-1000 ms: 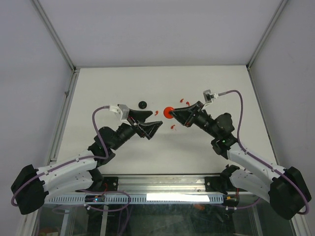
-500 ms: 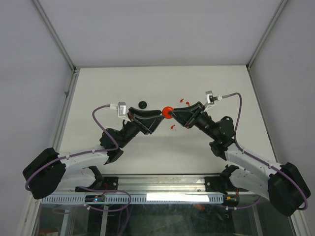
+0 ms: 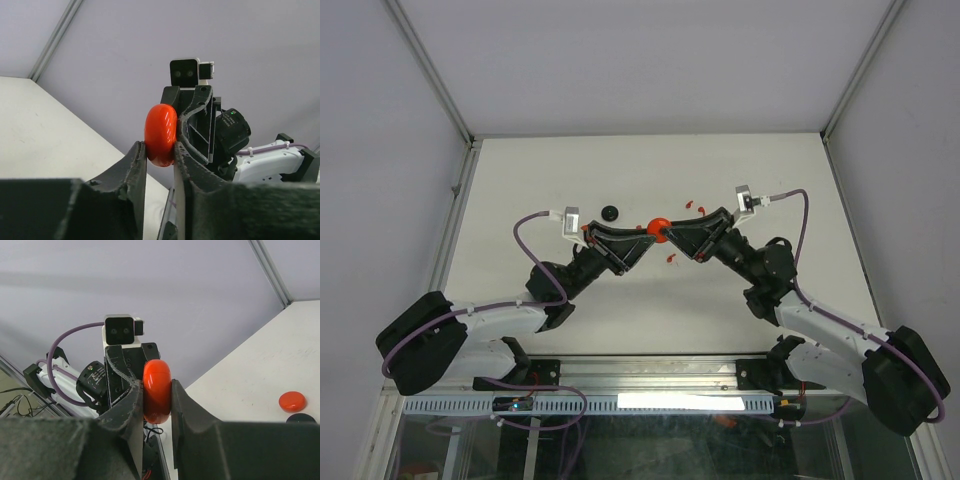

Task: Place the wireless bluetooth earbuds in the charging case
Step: Pick up the charging case at the center of the board.

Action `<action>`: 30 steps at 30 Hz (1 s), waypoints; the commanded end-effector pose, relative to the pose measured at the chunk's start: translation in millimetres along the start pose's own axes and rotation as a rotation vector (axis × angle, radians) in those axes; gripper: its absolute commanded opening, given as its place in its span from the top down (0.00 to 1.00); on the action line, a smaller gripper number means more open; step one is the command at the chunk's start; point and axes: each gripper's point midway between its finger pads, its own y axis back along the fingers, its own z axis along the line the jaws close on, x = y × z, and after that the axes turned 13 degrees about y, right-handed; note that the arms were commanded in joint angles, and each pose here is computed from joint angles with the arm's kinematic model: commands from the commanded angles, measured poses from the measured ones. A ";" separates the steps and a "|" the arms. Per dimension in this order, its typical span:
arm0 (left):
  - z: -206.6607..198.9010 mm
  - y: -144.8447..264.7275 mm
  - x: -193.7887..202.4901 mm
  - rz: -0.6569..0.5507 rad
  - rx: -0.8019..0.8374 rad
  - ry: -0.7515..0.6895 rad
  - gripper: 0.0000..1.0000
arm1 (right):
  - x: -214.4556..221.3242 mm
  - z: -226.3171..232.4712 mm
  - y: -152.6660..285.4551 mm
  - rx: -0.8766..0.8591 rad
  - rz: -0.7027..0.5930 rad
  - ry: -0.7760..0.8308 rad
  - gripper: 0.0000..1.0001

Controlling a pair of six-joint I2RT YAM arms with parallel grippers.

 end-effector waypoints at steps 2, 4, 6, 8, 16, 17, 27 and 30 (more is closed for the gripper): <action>-40.5 -4.3 -15.4 -0.051 0.149 0.021 0.88 | -3.3 13.6 -2.2 -0.073 -0.004 0.054 0.97; -38.7 -3.6 -15.7 -0.054 0.143 0.020 0.96 | -1.0 12.8 -2.4 -0.074 0.003 0.061 0.91; -35.7 -2.5 -15.2 -0.056 0.132 0.024 1.00 | 1.0 11.8 -2.4 -0.074 0.010 0.068 0.84; -32.9 -0.3 -15.2 -0.060 0.124 0.026 1.00 | 1.4 8.9 -2.4 -0.063 0.012 0.076 0.74; -19.0 8.8 -14.4 -0.036 0.081 0.024 1.00 | 1.6 -1.5 0.1 -0.038 0.081 0.134 0.62; -18.3 10.2 -13.6 -0.026 0.080 0.021 1.00 | 1.4 -0.7 0.1 -0.045 0.091 0.142 0.62; -18.0 13.3 -3.9 0.066 0.080 -0.017 1.00 | 2.7 3.9 -2.0 -0.091 0.133 0.143 0.62; -18.0 12.6 -0.5 0.088 0.081 -0.021 1.00 | 2.6 8.0 -2.5 -0.113 0.138 0.137 0.62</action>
